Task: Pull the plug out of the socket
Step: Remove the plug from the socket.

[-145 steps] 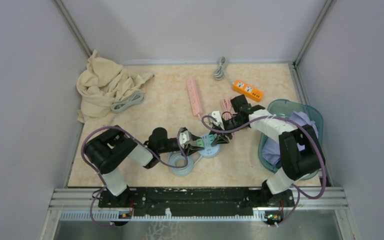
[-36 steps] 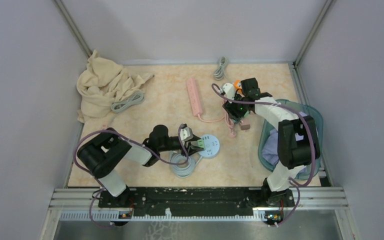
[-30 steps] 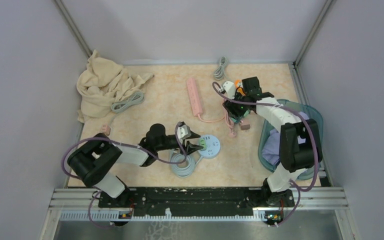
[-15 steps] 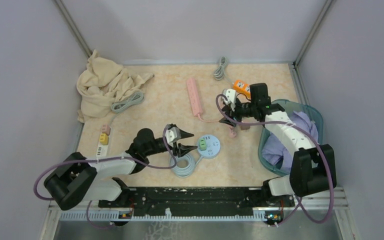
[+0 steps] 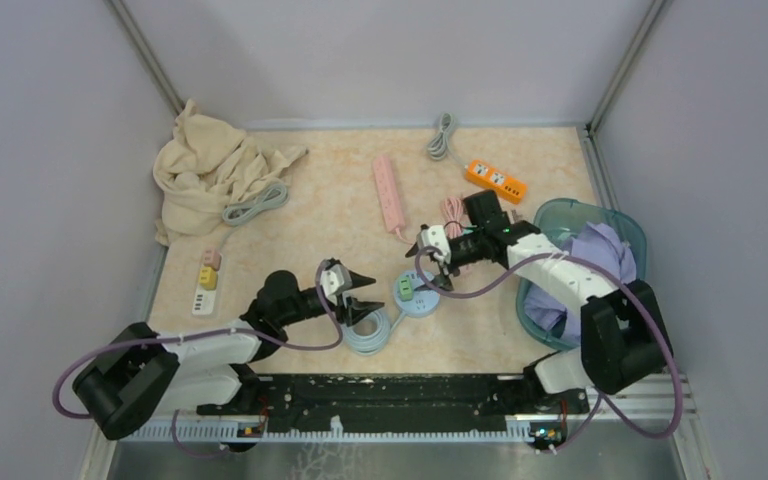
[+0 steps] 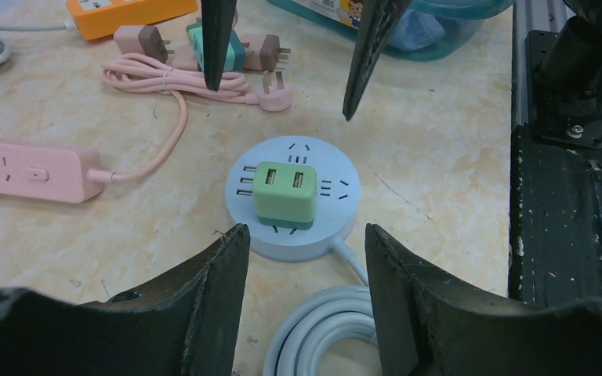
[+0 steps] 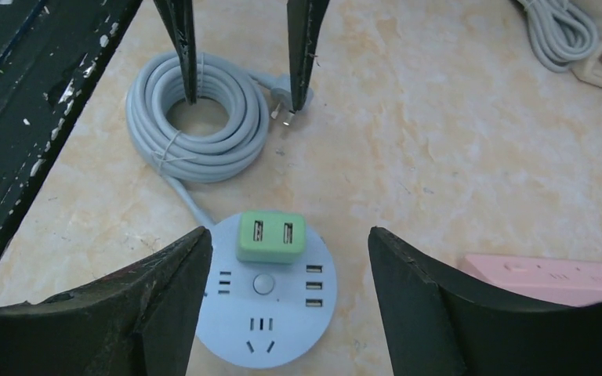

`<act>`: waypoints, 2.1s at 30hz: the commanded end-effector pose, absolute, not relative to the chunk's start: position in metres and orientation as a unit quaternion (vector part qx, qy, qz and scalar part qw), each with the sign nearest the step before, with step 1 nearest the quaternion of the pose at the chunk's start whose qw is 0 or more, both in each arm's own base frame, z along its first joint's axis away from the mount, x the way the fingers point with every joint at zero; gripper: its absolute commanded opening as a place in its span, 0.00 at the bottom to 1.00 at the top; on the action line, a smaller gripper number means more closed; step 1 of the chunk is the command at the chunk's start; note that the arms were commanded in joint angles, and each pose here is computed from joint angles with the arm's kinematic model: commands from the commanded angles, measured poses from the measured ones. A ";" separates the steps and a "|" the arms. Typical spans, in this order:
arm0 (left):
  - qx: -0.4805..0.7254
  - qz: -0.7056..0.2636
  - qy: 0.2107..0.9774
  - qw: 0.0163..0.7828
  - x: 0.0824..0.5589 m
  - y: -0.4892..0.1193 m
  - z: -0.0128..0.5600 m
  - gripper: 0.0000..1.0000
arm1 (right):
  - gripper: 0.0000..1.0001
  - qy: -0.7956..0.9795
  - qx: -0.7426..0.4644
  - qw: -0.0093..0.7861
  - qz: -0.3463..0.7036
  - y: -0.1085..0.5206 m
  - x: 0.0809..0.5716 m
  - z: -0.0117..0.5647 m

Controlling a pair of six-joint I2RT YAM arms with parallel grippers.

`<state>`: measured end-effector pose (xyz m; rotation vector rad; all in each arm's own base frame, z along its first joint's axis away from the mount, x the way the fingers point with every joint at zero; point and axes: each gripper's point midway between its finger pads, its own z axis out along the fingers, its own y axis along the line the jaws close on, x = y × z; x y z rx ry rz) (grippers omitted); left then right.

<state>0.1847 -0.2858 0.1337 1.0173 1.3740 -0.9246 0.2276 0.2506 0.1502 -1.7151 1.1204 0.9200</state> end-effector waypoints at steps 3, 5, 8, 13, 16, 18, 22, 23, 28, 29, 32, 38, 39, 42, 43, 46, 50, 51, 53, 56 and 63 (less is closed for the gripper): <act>0.414 -0.388 0.589 0.576 0.185 -0.278 0.136 0.62 | 0.80 0.490 -0.700 0.403 0.326 0.282 0.238 0.129; 0.411 -0.386 0.593 0.575 0.184 -0.276 0.134 0.62 | 0.82 0.503 -0.707 0.389 0.310 0.287 0.240 0.121; 0.409 -0.381 0.596 0.576 0.183 -0.273 0.131 0.62 | 0.85 0.511 -0.723 0.361 0.293 0.291 0.236 0.107; 0.405 -0.376 0.601 0.578 0.184 -0.269 0.129 0.62 | 0.86 0.524 -0.741 0.331 0.258 0.293 0.238 0.091; 0.404 -0.375 0.602 0.577 0.183 -0.268 0.128 0.62 | 0.82 0.525 -0.749 0.320 0.248 0.293 0.238 0.085; 0.404 -0.375 0.603 0.577 0.183 -0.268 0.127 0.62 | 0.77 0.527 -0.754 0.310 0.241 0.292 0.238 0.081; 0.403 -0.376 0.603 0.577 0.182 -0.268 0.127 0.62 | 0.68 0.530 -0.761 0.292 0.234 0.290 0.239 0.077; 0.403 -0.376 0.602 0.577 0.182 -0.267 0.127 0.62 | 0.67 0.529 -0.762 0.291 0.233 0.290 0.239 0.077; 0.401 -0.376 0.603 0.578 0.182 -0.267 0.127 0.62 | 0.62 0.526 -0.770 0.281 0.229 0.289 0.237 0.072; 0.401 -0.377 0.603 0.578 0.182 -0.267 0.127 0.62 | 0.59 0.526 -0.770 0.279 0.229 0.290 0.236 0.072; 0.400 -0.378 0.604 0.577 0.182 -0.267 0.127 0.62 | 0.50 0.527 -0.771 0.274 0.231 0.290 0.236 0.072; 0.375 -0.404 0.605 0.575 0.179 -0.269 0.134 0.63 | 0.25 0.524 -0.772 0.274 0.234 0.292 0.236 0.076; 0.365 -0.410 0.608 0.573 0.180 -0.269 0.135 0.65 | 0.21 0.522 -0.772 0.276 0.235 0.293 0.236 0.078; 0.317 -0.430 0.631 0.562 0.184 -0.271 0.140 0.73 | 0.12 0.515 -0.773 0.285 0.236 0.294 0.236 0.085; 0.291 -0.436 0.644 0.557 0.188 -0.270 0.142 0.78 | 0.09 0.511 -0.774 0.289 0.236 0.295 0.236 0.087; 0.239 -0.450 0.673 0.536 0.196 -0.271 0.144 0.87 | 0.00 0.497 -0.779 0.299 0.237 0.296 0.234 0.093; 0.199 -0.470 0.697 0.503 0.202 -0.277 0.148 0.91 | 0.00 0.468 -0.790 0.315 0.239 0.297 0.229 0.101; 0.189 -0.475 0.703 0.495 0.203 -0.279 0.149 0.91 | 0.00 0.459 -0.793 0.321 0.240 0.297 0.227 0.103; 0.163 -0.486 0.712 0.481 0.207 -0.279 0.150 0.91 | 0.00 0.438 -0.801 0.332 0.239 0.296 0.224 0.107; 0.129 -0.503 0.719 0.462 0.213 -0.278 0.152 0.89 | 0.00 0.413 -0.808 0.352 0.230 0.295 0.221 0.115; 0.064 -0.527 0.728 0.433 0.224 -0.274 0.149 0.81 | 0.00 0.339 -0.833 0.375 0.225 0.292 0.207 0.123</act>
